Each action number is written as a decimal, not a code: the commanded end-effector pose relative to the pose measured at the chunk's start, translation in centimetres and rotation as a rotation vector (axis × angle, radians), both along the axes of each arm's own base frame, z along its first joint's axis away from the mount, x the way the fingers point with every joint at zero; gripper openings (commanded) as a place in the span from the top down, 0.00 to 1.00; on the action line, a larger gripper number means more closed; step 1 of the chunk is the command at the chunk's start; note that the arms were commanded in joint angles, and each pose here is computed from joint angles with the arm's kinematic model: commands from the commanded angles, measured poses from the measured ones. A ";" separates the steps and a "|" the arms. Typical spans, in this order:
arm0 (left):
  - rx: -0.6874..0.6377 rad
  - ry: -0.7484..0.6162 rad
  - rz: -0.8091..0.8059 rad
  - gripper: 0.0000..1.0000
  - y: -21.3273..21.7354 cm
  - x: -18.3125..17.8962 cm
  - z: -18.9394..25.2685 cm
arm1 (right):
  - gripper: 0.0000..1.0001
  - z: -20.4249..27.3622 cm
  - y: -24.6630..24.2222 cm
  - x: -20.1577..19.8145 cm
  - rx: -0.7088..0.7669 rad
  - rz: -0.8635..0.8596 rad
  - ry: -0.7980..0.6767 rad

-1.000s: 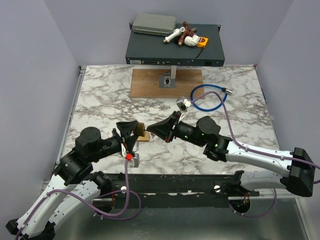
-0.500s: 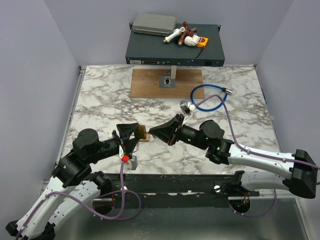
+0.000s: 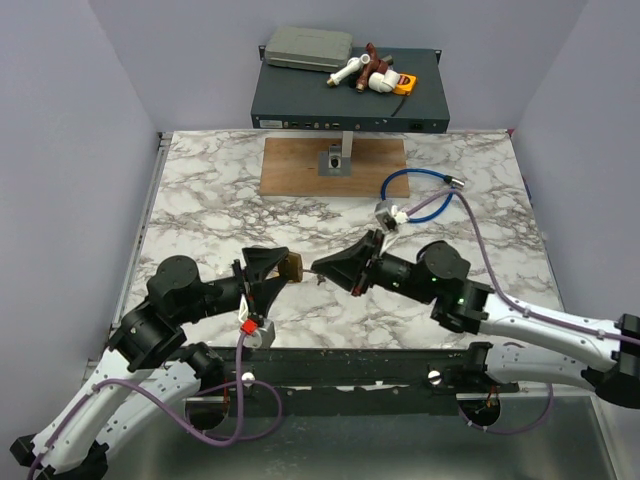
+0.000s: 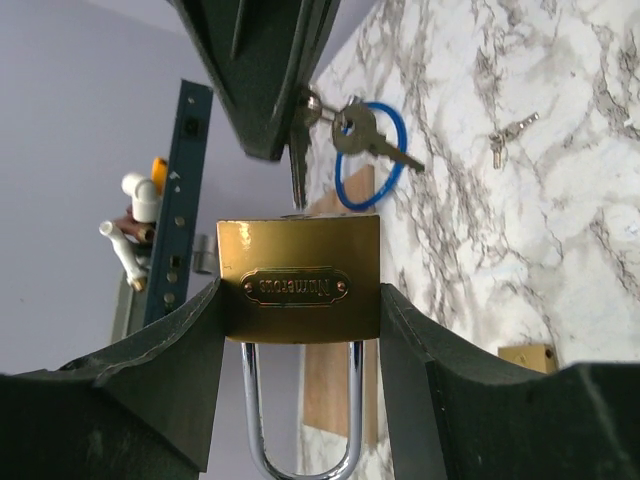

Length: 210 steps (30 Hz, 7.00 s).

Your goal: Unlock with the key

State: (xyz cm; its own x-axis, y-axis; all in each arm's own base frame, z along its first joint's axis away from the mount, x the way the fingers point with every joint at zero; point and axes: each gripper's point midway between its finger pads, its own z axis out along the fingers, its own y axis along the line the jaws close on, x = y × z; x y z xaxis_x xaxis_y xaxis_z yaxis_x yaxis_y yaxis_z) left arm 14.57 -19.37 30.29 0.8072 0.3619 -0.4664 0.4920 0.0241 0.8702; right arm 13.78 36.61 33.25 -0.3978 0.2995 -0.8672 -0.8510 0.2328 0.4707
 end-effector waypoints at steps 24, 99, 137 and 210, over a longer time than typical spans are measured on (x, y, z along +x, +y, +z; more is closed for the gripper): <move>-0.244 -0.160 -0.641 1.00 -2.7 -11.7 12.4 | 0.99 5.5 -8.6 -2.2 -0.011 -0.111 -0.125; -0.129 -0.255 0.090 1.00 -0.2 1.4 8.8 | 0.99 6.4 -1.2 1.7 -0.026 -0.138 -0.147; -0.137 -0.245 0.058 1.00 -0.2 0.7 9.3 | 0.99 5.6 -0.4 1.9 -0.025 -0.127 -0.155; -0.129 0.481 0.467 1.00 0.1 6.2 6.2 | 0.55 6.6 -1.9 -2.5 0.131 0.057 -0.091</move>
State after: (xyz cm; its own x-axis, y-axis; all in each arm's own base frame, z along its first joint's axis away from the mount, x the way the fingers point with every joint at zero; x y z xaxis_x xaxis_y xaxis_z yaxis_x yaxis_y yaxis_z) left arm 20.84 -20.08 36.32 0.4204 0.5528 -0.7195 0.6951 0.3135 0.6469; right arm 13.12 33.23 39.93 -0.2558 0.3769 -0.8902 -0.8920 0.2629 0.3677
